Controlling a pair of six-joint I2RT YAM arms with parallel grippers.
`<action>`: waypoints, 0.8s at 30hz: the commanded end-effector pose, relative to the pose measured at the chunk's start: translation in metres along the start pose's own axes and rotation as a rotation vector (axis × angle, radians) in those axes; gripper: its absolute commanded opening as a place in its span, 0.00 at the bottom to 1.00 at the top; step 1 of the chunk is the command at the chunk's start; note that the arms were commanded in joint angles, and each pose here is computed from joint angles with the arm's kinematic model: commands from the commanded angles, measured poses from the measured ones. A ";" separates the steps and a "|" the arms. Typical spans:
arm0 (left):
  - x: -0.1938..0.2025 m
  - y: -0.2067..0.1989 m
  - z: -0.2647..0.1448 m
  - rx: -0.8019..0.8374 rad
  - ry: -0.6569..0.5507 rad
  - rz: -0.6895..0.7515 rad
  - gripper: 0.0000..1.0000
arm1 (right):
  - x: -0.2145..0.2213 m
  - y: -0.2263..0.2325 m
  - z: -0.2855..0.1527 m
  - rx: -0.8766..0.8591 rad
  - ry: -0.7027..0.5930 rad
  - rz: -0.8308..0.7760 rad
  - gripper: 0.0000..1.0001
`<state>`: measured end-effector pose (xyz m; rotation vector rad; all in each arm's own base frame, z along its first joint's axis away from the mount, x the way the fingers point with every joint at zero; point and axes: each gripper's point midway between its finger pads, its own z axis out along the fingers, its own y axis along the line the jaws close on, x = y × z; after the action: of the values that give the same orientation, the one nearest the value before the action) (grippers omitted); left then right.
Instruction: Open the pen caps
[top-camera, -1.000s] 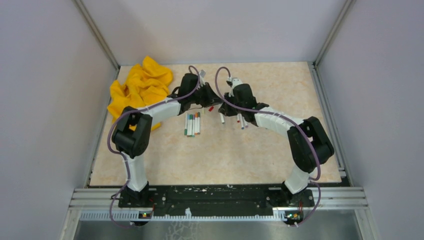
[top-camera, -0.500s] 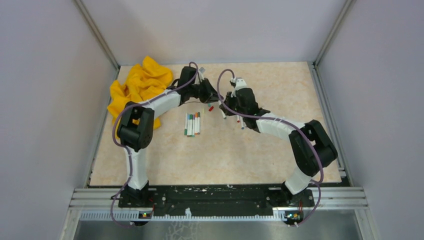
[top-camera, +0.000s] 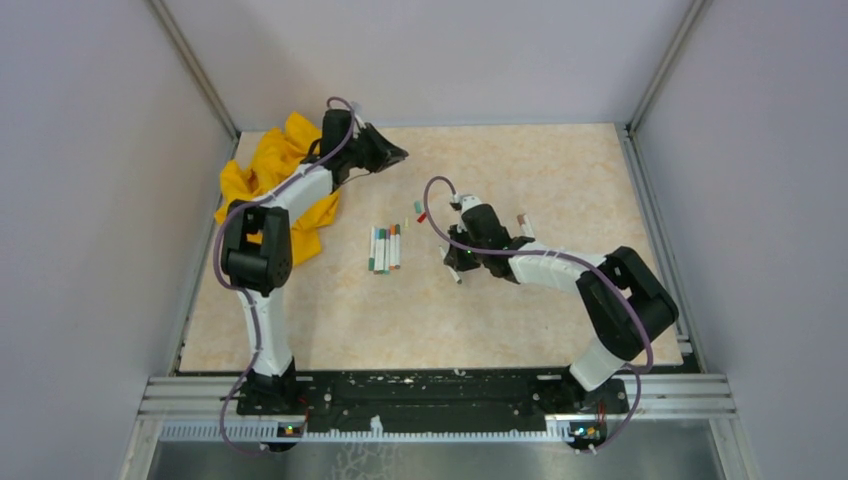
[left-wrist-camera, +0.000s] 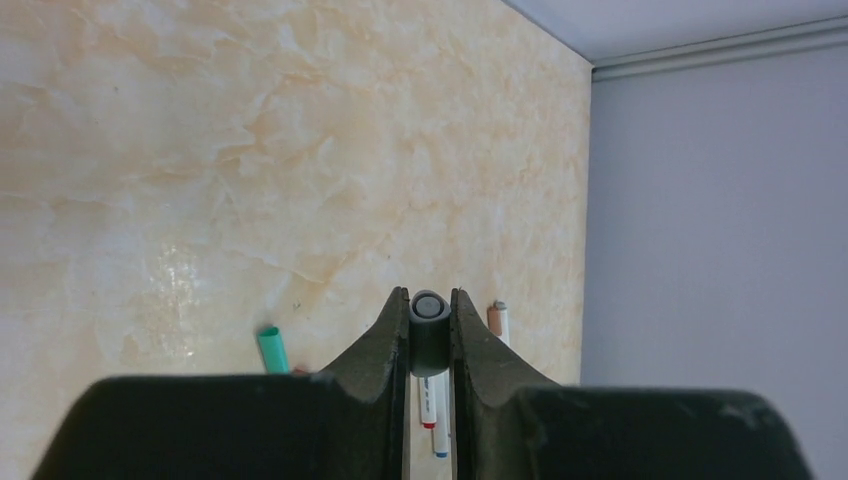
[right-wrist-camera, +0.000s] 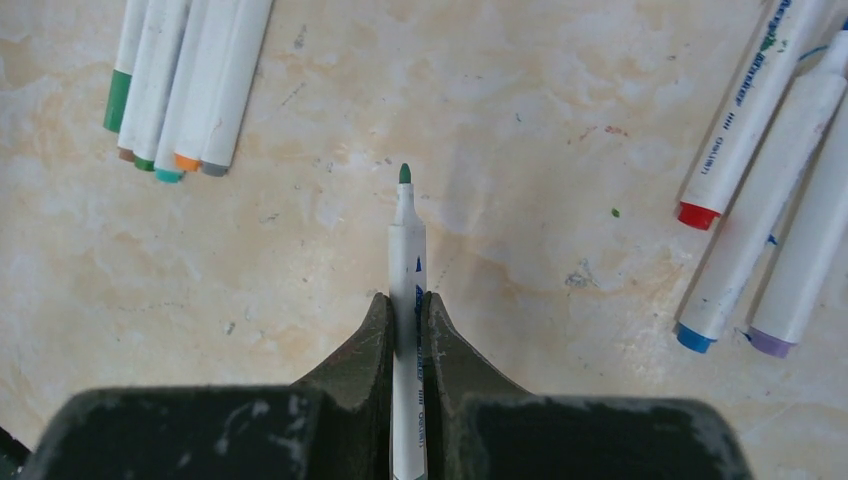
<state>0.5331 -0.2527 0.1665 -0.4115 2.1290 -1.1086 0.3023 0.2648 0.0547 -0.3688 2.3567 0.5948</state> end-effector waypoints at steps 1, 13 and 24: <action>0.009 -0.012 0.003 -0.040 0.016 0.084 0.00 | -0.038 0.007 -0.017 0.025 -0.105 -0.004 0.00; 0.070 0.079 -0.014 -0.418 0.078 0.309 0.11 | -0.073 -0.036 -0.024 0.266 -0.128 -0.002 0.00; 0.091 0.094 -0.002 -0.465 0.092 0.351 0.26 | -0.075 -0.057 0.001 0.330 -0.104 0.006 0.00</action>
<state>0.4619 -0.2472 0.0502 -0.1998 2.4521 -0.4867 0.3590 0.2189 0.0716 -0.1862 2.3622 0.2322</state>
